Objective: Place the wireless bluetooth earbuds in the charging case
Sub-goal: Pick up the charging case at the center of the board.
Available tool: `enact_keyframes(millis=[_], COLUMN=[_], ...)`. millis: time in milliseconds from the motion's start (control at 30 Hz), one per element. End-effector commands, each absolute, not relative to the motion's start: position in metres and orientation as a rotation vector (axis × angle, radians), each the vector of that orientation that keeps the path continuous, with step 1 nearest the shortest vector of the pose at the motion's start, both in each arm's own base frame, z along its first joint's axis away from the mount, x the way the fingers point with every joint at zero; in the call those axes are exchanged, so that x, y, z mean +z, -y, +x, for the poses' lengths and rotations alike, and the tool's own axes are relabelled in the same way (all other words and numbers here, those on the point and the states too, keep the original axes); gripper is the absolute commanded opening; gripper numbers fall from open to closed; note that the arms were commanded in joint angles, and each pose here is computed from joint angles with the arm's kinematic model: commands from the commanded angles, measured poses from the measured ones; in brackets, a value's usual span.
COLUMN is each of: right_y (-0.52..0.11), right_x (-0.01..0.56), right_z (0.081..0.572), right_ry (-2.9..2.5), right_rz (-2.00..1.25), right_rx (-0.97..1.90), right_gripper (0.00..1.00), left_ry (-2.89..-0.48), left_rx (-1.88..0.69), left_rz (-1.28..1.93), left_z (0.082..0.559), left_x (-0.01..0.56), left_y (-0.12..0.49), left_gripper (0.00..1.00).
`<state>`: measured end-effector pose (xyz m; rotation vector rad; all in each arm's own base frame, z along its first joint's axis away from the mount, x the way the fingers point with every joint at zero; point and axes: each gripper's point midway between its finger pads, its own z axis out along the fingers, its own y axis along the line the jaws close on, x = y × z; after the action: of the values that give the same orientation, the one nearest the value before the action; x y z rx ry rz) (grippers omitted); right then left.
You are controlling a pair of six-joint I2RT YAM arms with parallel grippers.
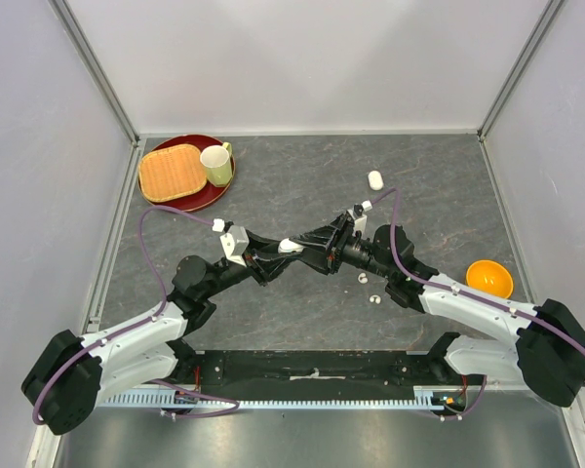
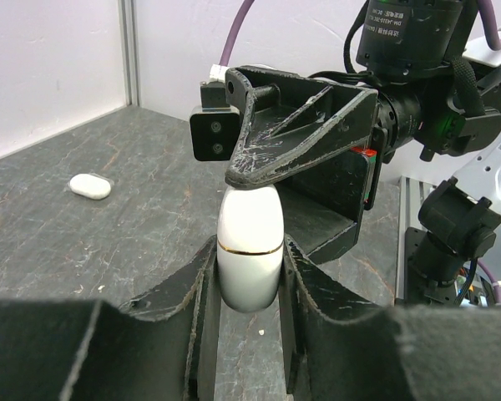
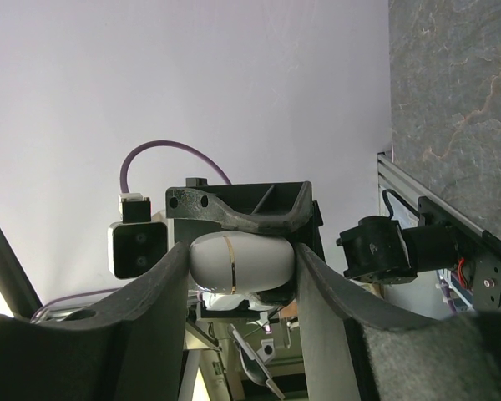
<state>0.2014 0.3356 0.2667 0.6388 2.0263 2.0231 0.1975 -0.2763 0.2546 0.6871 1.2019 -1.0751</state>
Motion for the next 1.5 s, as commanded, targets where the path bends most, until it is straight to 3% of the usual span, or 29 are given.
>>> enact_keyframes(millis=[0, 67, 167, 800, 933, 1067, 1267, 1300, 1467], right_y=[-0.333, -0.333, -0.332, -0.330, -0.330, -0.330, -0.329, -0.329, -0.326], right_x=[0.282, 0.280, 0.278, 0.272, 0.272, 0.272, 0.271, 0.270, 0.271], right_z=[0.200, 0.200, 0.201, 0.203, 0.203, 0.203, 0.203, 0.203, 0.204], right_ry=[-1.960, -1.968, -1.971, -1.973, -1.973, -1.972, -1.968, -1.975, -1.971], right_rz=[0.636, 0.641, 0.652, 0.685, 0.685, 0.686, 0.687, 0.684, 0.689], right_rx=[2.075, 2.070, 2.064, 2.049, 2.049, 2.048, 2.036, 2.023, 2.004], right_gripper=[0.03, 0.03, 0.03, 0.03, 0.03, 0.03, 0.06, 0.06, 0.03], left_ry=[-1.113, -1.114, -1.118, -1.110, -1.106, -1.095, -1.095, -1.093, -1.105], left_rx=[-1.085, -1.089, -1.093, -1.091, -1.090, -1.088, -1.095, -1.096, -1.105], left_rz=[0.666, 0.662, 0.658, 0.652, 0.654, 0.658, 0.666, 0.668, 0.658], left_z=[0.195, 0.195, 0.195, 0.195, 0.195, 0.194, 0.193, 0.192, 0.193], left_x=[0.279, 0.280, 0.279, 0.280, 0.281, 0.283, 0.282, 0.282, 0.282], left_y=[0.275, 0.275, 0.275, 0.274, 0.274, 0.274, 0.275, 0.275, 0.275], left_gripper=[0.22, 0.22, 0.34, 0.37, 0.28, 0.02, 0.02, 0.02, 0.24])
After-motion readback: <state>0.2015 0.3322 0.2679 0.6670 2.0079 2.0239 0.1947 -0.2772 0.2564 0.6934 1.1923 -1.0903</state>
